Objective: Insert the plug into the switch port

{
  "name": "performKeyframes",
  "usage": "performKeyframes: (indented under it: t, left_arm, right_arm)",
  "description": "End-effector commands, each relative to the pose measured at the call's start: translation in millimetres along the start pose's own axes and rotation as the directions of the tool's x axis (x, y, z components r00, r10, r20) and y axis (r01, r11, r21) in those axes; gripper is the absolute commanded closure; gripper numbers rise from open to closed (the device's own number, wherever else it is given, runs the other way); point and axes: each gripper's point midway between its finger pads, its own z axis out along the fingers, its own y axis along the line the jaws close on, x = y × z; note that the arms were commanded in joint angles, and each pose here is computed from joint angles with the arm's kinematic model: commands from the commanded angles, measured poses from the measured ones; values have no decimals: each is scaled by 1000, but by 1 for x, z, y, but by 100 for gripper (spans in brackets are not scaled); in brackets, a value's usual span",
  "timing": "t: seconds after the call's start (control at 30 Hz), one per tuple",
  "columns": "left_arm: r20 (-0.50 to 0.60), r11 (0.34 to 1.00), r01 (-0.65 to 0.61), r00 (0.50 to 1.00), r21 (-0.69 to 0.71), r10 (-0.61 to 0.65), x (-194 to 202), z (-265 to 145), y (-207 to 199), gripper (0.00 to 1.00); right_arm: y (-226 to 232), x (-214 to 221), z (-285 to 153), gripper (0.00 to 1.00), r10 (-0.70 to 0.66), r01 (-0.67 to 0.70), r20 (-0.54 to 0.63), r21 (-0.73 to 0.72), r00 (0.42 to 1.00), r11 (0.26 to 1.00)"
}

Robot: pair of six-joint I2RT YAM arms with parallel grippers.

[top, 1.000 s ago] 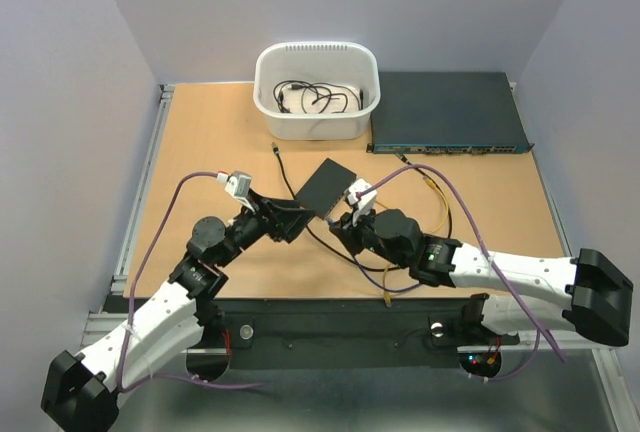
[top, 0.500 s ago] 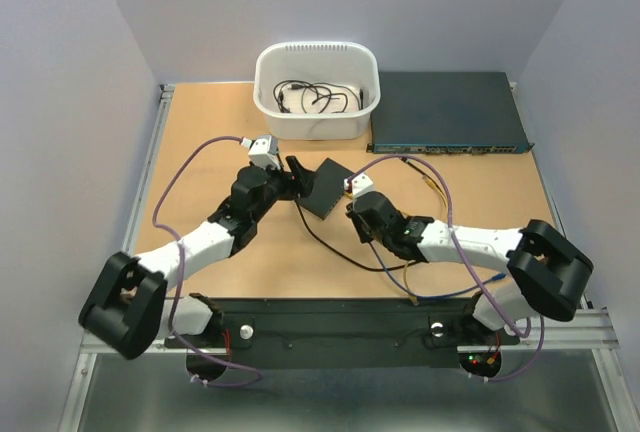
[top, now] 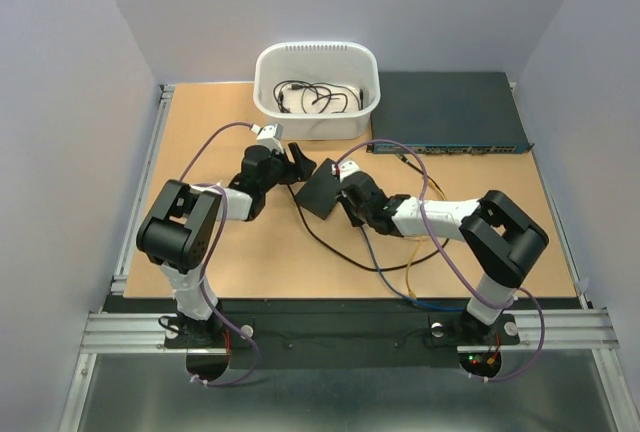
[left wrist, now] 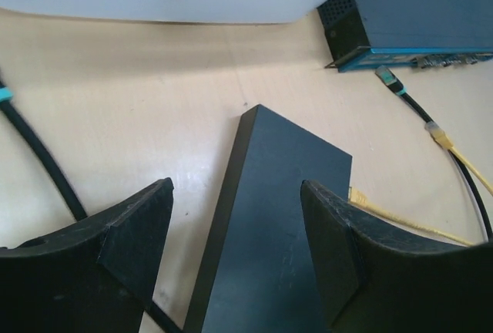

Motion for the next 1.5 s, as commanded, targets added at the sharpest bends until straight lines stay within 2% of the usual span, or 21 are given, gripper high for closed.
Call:
performKeyframes:
  t: [0.0,0.3,0.7,1.07,1.47]
  left_arm:
    - [107,984,-100,991,146,84,-39,11,-35,23]
    - [7,974,-107,994,201,108,-13,38,-29,26]
    - [-80,969,-108,988,220,129,16,42,-22,30]
    - [-114,968,-108,984,225,136,29,43,-21,31]
    - [-153,949,-127,972,287,176,44,44,-29,32]
  right_arm:
    - [2,-26,10,100,-15,16,50,-19,999,1000]
    - [5,-34,28,100,-22,24,43,-28,999,999]
    - [9,-43,31,100,-38,41,56,-55,998,998]
    - [26,-53,25,100,-18,29,75,-145,997,989]
    - [22,-62,30,100,-49,60,99,-121,994,991]
